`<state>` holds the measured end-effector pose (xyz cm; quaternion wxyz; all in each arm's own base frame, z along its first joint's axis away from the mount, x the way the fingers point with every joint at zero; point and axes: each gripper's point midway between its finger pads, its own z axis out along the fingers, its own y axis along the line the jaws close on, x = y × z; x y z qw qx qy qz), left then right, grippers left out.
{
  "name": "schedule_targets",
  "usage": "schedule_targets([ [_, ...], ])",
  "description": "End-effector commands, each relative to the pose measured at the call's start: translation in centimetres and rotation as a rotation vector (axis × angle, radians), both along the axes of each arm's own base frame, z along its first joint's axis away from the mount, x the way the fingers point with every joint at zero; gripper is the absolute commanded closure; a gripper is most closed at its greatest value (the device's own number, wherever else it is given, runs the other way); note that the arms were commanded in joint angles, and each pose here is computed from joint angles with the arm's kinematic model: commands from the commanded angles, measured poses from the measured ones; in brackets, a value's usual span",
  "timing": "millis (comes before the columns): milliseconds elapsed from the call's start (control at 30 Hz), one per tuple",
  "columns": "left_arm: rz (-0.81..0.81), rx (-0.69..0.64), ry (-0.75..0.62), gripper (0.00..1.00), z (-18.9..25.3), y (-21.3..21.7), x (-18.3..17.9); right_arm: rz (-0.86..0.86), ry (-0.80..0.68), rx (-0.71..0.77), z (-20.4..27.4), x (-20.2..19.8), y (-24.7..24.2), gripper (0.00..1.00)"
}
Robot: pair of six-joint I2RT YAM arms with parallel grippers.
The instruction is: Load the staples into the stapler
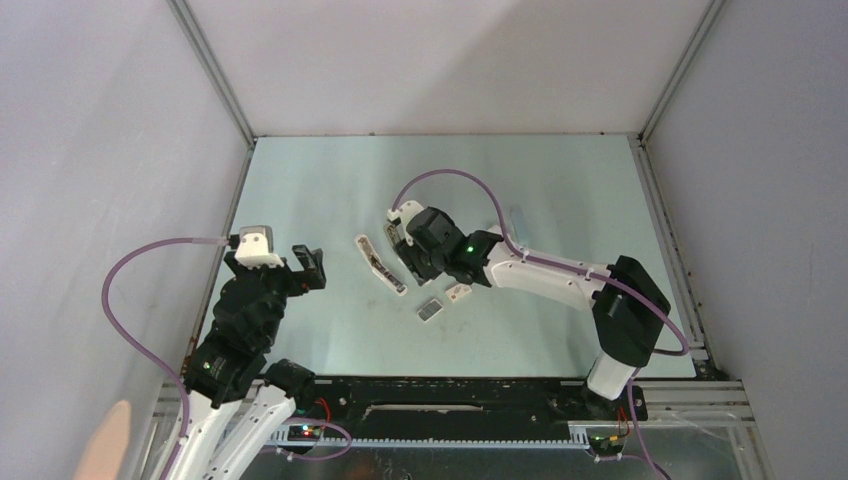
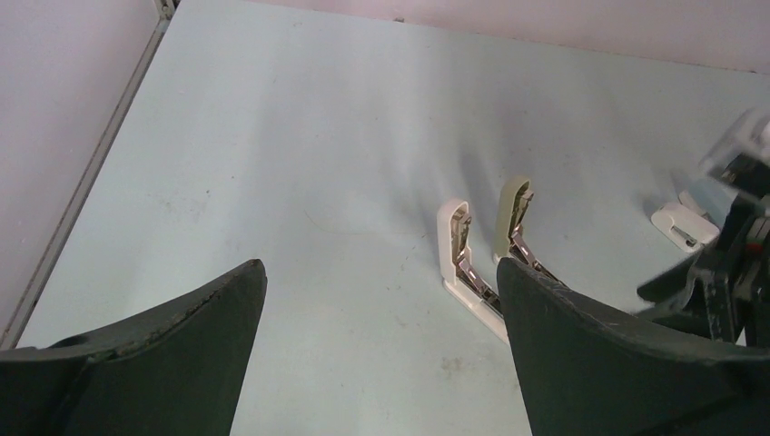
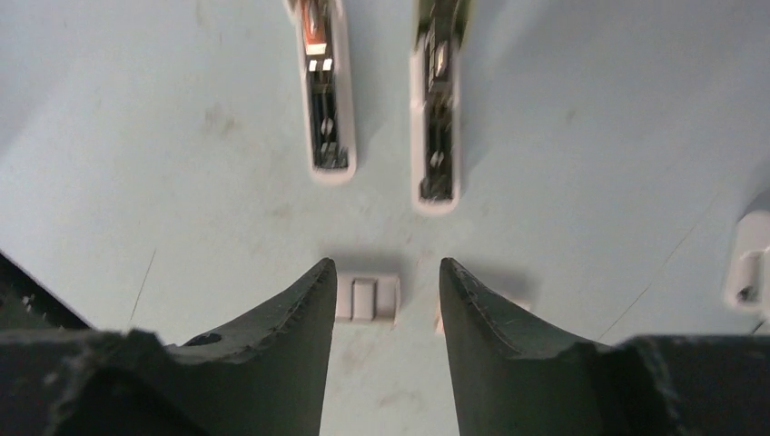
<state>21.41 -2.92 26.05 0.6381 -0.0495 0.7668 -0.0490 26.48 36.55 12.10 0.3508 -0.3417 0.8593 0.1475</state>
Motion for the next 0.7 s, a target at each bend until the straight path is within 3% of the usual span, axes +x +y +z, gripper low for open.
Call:
schedule_targets([
  [0,-0.002,-0.006,-0.028,0.0,0.6,0.0,0.1,-0.069,0.137,-0.102,-1.9,-4.0,-2.1,0.54],
  [267,-0.008,-0.008,-0.024,0.0,0.5,-0.1,0.2,-0.056,0.204,-0.134,-3.9,-6.6,-1.2,0.62],
  [667,0.0,-0.003,-0.011,0.0,0.3,0.0,0.5,-0.086,0.218,-0.172,-6.8,-6.4,-0.7,0.71],
])
